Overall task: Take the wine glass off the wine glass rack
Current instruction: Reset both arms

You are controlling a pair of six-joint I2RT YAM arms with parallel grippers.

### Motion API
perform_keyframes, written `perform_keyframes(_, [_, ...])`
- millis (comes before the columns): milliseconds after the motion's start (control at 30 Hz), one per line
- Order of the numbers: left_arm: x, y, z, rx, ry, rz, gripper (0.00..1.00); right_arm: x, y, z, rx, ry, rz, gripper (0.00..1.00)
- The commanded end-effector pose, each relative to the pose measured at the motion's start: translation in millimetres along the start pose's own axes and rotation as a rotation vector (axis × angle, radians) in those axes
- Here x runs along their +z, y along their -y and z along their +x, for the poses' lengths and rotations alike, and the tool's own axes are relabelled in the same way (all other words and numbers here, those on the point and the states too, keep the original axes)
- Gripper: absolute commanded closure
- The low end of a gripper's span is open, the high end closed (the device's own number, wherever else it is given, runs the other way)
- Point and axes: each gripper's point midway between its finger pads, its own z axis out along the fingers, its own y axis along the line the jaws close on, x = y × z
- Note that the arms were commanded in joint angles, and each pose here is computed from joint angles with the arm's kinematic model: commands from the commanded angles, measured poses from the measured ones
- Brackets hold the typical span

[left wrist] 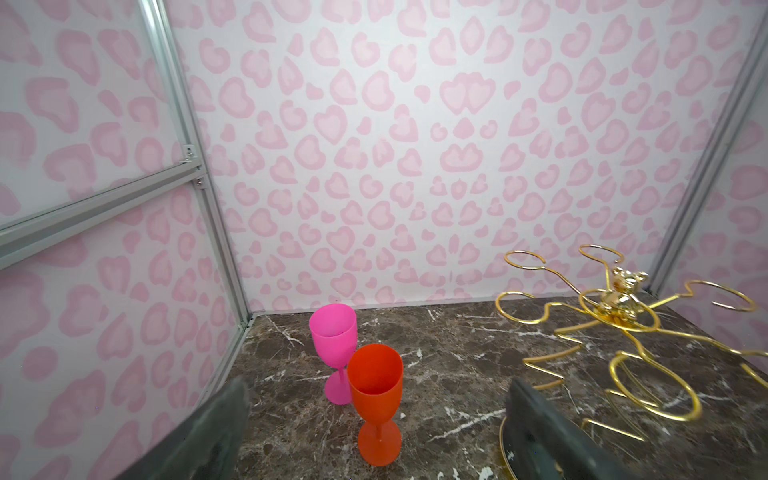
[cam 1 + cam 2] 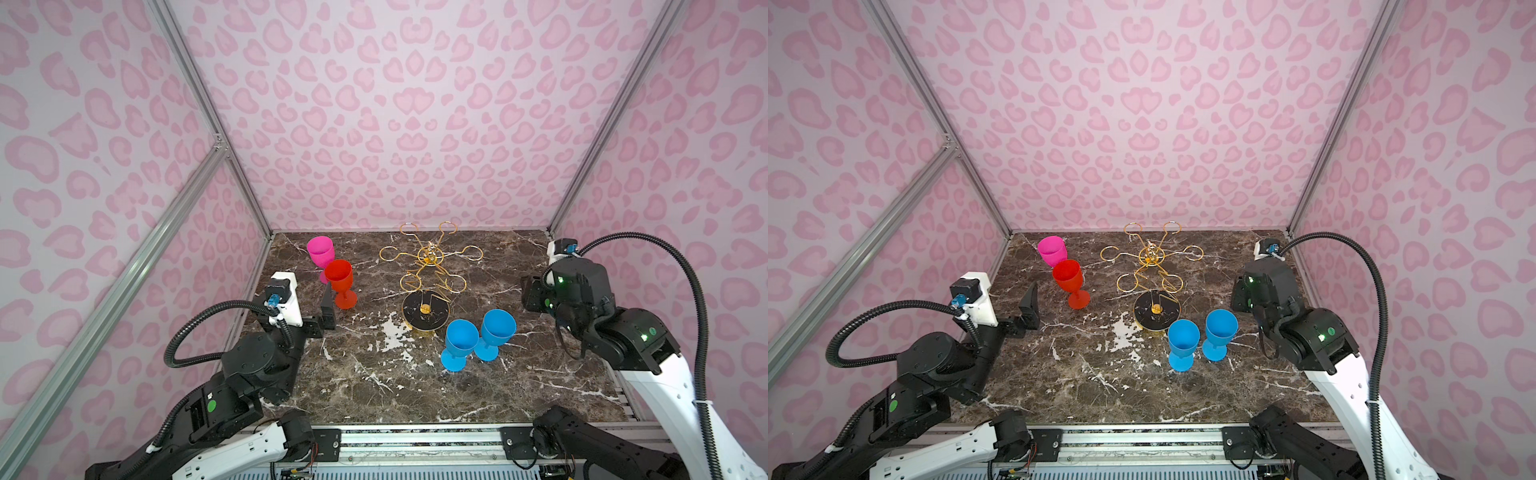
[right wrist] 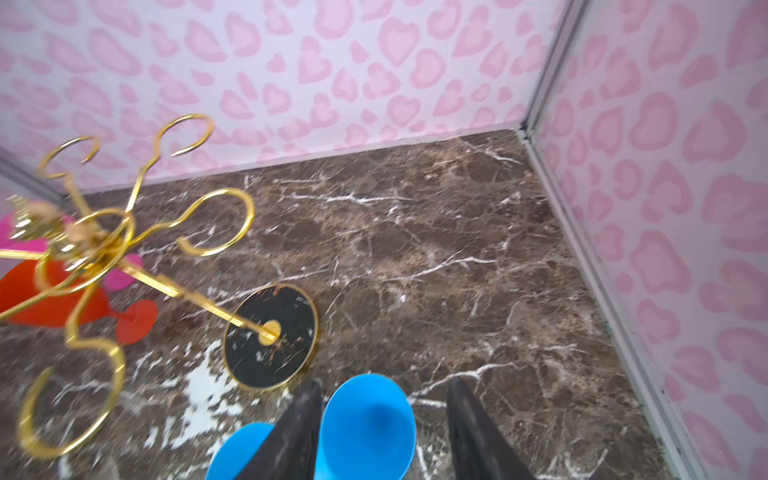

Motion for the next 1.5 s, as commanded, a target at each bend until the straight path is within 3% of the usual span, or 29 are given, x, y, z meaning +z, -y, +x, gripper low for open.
perform_keyframes(0, [4, -18, -4, 0.012, 0.013, -0.098, 0.03, 32, 7, -13, -0.019, 0.055, -0.008, 0.46])
perform_keyframes(133, [21, -19, 11, 0.062, -0.012, -0.128, 0.03, 78, 54, 6, 0.082, 0.05, 0.091, 0.42])
perform_keyframes(267, [42, -43, 32, 0.02, -0.069, -0.225, 0.03, 107, 108, 31, 0.12, 0.111, 0.208, 0.39])
perform_keyframes(400, [75, -81, 88, -0.011, -0.204, -0.315, 0.03, 127, 142, 63, 0.139, 0.164, 0.244, 0.33])
perform_keyframes(533, [89, -138, 168, -0.135, -0.361, -0.486, 0.03, 143, 142, 100, 0.107, 0.194, 0.205, 0.21])
perform_keyframes(633, [99, -145, 214, -0.152, -0.362, -0.465, 0.03, 154, 139, 124, 0.112, 0.231, 0.169, 0.11])
perform_keyframes(667, [102, -142, 228, -0.146, -0.353, -0.439, 0.03, 158, 137, 131, 0.11, 0.248, 0.159, 0.01])
perform_keyframes(767, [109, -140, 259, -0.172, -0.326, -0.426, 0.03, 171, 136, 137, 0.103, 0.278, 0.177, 0.0])
perform_keyframes(867, [119, -134, 296, -0.196, -0.392, -0.393, 0.03, 191, 121, 126, 0.066, 0.243, 0.15, 0.0])
perform_keyframes(933, [132, -130, 302, -0.193, -0.417, -0.364, 0.02, 203, 108, 117, 0.026, 0.249, 0.143, 0.0])
perform_keyframes(1033, [146, -131, 286, -0.197, -0.279, -0.348, 0.02, 219, 97, 104, -0.067, 0.271, 0.187, 0.0])
perform_keyframes(1133, [169, -123, 289, -0.158, -0.301, -0.284, 0.02, 229, 93, 118, -0.091, 0.356, 0.174, 0.0])
perform_keyframes(1233, [187, -98, 299, -0.087, -0.351, -0.18, 0.02, 224, 103, 120, -0.055, 0.327, 0.237, 0.0])
perform_keyframes(1300, [186, -82, 301, -0.032, -0.348, -0.123, 0.02, 224, 105, 118, -0.051, 0.359, 0.249, 0.0])
perform_keyframes(1367, [179, -83, 302, -0.046, -0.312, -0.117, 0.02, 228, 105, 121, -0.053, 0.293, 0.256, 0.0])
perform_keyframes(1467, [176, -83, 305, -0.048, -0.292, -0.114, 0.02, 225, 105, 118, -0.052, 0.355, 0.253, 0.0])
